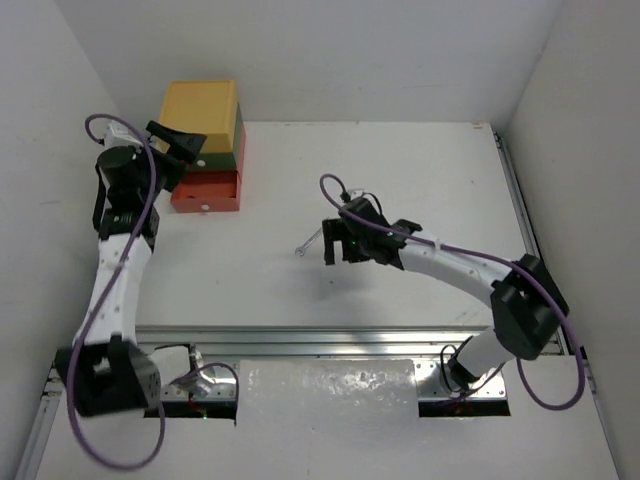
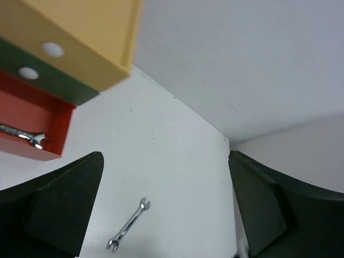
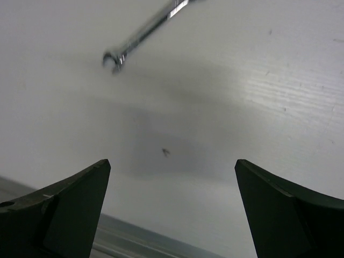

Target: Sort the tools into containers

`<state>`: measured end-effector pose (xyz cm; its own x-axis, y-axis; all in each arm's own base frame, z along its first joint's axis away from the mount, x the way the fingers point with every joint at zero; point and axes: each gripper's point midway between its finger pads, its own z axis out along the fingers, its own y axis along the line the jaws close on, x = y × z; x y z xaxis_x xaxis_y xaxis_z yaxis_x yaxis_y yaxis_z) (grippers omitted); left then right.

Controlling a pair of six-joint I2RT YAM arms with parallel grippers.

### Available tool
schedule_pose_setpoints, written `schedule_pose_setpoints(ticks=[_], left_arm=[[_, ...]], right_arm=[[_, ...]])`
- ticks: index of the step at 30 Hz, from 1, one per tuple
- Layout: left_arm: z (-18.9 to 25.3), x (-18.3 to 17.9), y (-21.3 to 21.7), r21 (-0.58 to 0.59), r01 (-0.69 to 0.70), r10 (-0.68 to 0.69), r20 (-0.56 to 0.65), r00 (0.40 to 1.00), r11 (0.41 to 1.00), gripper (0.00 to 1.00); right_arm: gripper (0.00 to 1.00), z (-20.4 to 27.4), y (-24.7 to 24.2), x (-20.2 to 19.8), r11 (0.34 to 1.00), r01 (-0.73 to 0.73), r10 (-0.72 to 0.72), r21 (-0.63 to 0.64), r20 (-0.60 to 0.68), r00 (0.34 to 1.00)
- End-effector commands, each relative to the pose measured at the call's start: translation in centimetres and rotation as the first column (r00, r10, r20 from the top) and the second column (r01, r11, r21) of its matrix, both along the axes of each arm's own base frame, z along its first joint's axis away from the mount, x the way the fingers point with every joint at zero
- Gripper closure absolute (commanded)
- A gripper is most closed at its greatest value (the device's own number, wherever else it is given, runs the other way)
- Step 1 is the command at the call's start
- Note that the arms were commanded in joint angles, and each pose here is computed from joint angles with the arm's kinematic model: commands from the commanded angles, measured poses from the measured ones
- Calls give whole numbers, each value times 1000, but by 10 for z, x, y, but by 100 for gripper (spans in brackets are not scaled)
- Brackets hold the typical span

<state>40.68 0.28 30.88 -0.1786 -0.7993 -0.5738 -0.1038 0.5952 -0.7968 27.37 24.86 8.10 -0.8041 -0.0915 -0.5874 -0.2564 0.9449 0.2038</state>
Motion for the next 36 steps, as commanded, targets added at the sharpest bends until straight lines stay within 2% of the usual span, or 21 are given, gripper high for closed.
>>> schedule_pose_setpoints(ticks=[1,2,4,6,7,9,11,14,18,19,20,22,23,24,26,29,30,33,36], left_arm=[[-18,-52,-19,217,87,-78,-46,996,972,0],[-29,-63,-19,240,96,-76,-90,993,966,0],[-41,-87,-13,324,101,-60,-133,989,941,0],[-44,-100,-6,405,102,-45,-149,988,908,0],[-47,-110,-2,436,83,-18,-149,989,896,0],[-54,-117,6,481,54,18,-144,989,875,0],[-67,-125,0,474,63,2,-135,991,878,0],[-61,-126,-4,484,68,-8,-124,992,872,0],[-67,-122,-10,472,111,-44,-151,988,874,0],[-68,-122,-10,472,115,-46,-156,987,874,0],[-68,-122,-11,473,119,-49,-157,986,873,0],[-67,-123,-11,474,116,-49,-151,987,873,0],[-66,-123,-11,475,114,-49,-148,988,873,0],[-66,-124,-11,476,114,-50,-144,988,872,0],[-64,-125,-12,477,111,-52,-136,989,872,0],[-66,-124,-13,475,118,-58,-140,988,872,0],[-65,-124,-13,474,118,-58,-140,988,872,0],[-65,-125,-14,473,125,-65,-140,988,872,0],[-65,-125,-23,457,156,-106,-135,985,876,0]], right_arm=[[1,13,-2,34,946,322,-322,-28,28,946],[1,22,6,47,937,348,-347,-11,54,936],[1,13,11,62,904,422,-418,-71,61,906],[1,7,17,73,882,454,-450,-126,60,891],[1,4,35,91,866,485,-483,-122,48,874],[1,-6,44,96,860,471,-477,-195,22,879],[1,-21,57,110,843,474,-487,-254,13,873],[3,-43,63,121,832,482,-499,-276,7,866],[8,-75,64,112,845,464,-490,-265,-37,871],[11,-88,60,103,844,454,-487,-285,-53,872],[23,-94,61,102,846,455,-490,-278,-68,869],[35,-111,51,98,835,469,-516,-288,-112,849],[47,-117,50,97,841,463,-513,-281,-141,847],[51,-131,45,84,849,440,-505,-292,-202,839],[62,-142,46,85,867,428,-489,-254,-272,829],[67,-153,32,82,854,410,-497,-321,-268,825],[80,-158,32,80,860,387,-483,-333,-281,829],[100,-168,30,72,881,356,-451,-312,-326,831],[100,-174,27,59,924,249,-342,-289,-339,876]])
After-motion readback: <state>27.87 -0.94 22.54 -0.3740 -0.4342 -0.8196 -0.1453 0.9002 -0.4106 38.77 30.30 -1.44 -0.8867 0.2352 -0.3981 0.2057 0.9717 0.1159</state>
